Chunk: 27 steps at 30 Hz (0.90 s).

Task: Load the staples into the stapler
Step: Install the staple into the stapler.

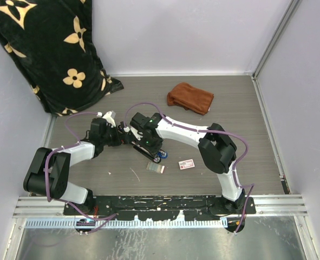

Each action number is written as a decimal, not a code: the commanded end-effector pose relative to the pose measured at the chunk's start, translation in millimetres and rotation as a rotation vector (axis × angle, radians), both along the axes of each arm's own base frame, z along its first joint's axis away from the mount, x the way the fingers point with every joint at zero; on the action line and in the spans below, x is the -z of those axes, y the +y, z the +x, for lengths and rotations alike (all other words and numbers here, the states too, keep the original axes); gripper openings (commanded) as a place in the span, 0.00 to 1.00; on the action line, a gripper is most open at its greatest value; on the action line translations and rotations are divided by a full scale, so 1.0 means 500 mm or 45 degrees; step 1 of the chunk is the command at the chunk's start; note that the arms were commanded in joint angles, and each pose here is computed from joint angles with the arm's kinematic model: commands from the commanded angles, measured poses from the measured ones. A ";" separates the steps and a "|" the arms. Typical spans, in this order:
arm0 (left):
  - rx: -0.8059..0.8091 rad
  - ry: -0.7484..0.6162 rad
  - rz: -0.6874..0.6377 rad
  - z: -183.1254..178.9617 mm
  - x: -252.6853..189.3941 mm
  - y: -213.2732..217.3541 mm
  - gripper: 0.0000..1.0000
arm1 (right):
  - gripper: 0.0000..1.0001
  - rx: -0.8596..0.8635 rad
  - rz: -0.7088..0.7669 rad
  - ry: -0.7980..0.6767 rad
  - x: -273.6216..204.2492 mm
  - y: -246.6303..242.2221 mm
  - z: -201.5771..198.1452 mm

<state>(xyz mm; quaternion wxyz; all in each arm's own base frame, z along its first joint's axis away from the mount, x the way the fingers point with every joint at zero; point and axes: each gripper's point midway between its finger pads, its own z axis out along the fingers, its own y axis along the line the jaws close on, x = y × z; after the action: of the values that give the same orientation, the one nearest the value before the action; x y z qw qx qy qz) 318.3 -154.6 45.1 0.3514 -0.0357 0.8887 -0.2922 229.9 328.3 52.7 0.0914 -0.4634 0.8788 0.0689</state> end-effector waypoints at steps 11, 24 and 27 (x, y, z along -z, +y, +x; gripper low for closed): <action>0.022 -0.076 -0.012 0.014 -0.026 -0.004 0.92 | 0.25 -0.018 0.037 -0.037 -0.014 0.022 0.014; 0.022 -0.075 -0.015 0.015 -0.026 -0.004 0.92 | 0.32 -0.016 0.042 -0.050 -0.019 0.023 0.018; 0.021 -0.074 -0.017 0.015 -0.025 -0.004 0.92 | 0.34 -0.016 0.042 -0.055 -0.021 0.023 0.019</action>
<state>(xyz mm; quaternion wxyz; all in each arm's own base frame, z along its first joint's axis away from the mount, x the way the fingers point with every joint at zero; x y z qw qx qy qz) 318.3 -154.7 45.2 0.3513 -0.0355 0.8887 -0.2925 230.1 328.4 52.5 0.0916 -0.4633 0.8787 0.0689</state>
